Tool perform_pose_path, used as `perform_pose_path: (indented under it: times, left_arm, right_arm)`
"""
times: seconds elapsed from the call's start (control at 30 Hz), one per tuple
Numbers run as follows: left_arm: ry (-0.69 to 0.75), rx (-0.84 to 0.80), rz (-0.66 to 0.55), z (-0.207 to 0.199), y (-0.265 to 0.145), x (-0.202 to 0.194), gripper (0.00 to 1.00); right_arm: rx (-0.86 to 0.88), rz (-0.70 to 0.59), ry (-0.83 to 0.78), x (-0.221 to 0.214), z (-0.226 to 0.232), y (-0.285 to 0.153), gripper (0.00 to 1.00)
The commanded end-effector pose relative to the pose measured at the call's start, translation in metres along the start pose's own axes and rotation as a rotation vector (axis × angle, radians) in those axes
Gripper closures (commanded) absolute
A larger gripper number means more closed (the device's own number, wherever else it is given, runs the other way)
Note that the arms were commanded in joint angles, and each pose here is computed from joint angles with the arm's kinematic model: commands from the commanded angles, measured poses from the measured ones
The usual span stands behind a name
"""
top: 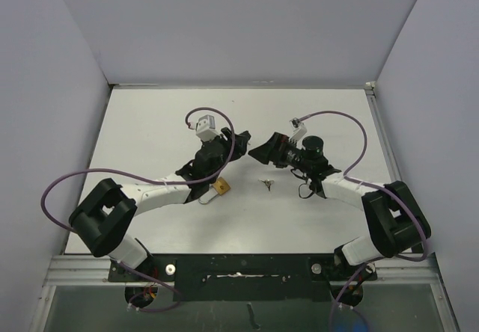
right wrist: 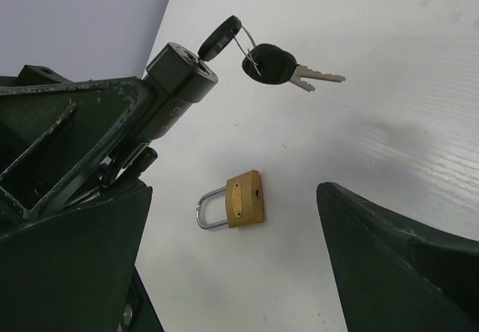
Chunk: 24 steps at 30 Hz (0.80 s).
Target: Unlock with the key
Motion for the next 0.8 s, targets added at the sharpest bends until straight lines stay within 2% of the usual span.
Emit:
perform_pose_path:
  times: [0.0,0.77]
  left_arm:
    - [-0.137,-0.121,-0.157,-0.041,0.001,0.045,1.00]
    - [-0.103,-0.183,-0.108,-0.055,0.001,0.039,1.00]
  right_arm:
    - [0.114,-0.072,-0.035,0.019,0.027,0.006,0.02]
    - [0.170,0.018,-0.078,0.012,0.037,0.012,0.02]
Point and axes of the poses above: each gripper's point midway between its finger pads, its own y axis out along the fingers, its own z axis along the line the jaws close on, x = y × z, the point moved 1 cm from there along -y, back along the fingers, and after that the axes turned 8 degrees about y, right-handed, at the moved point
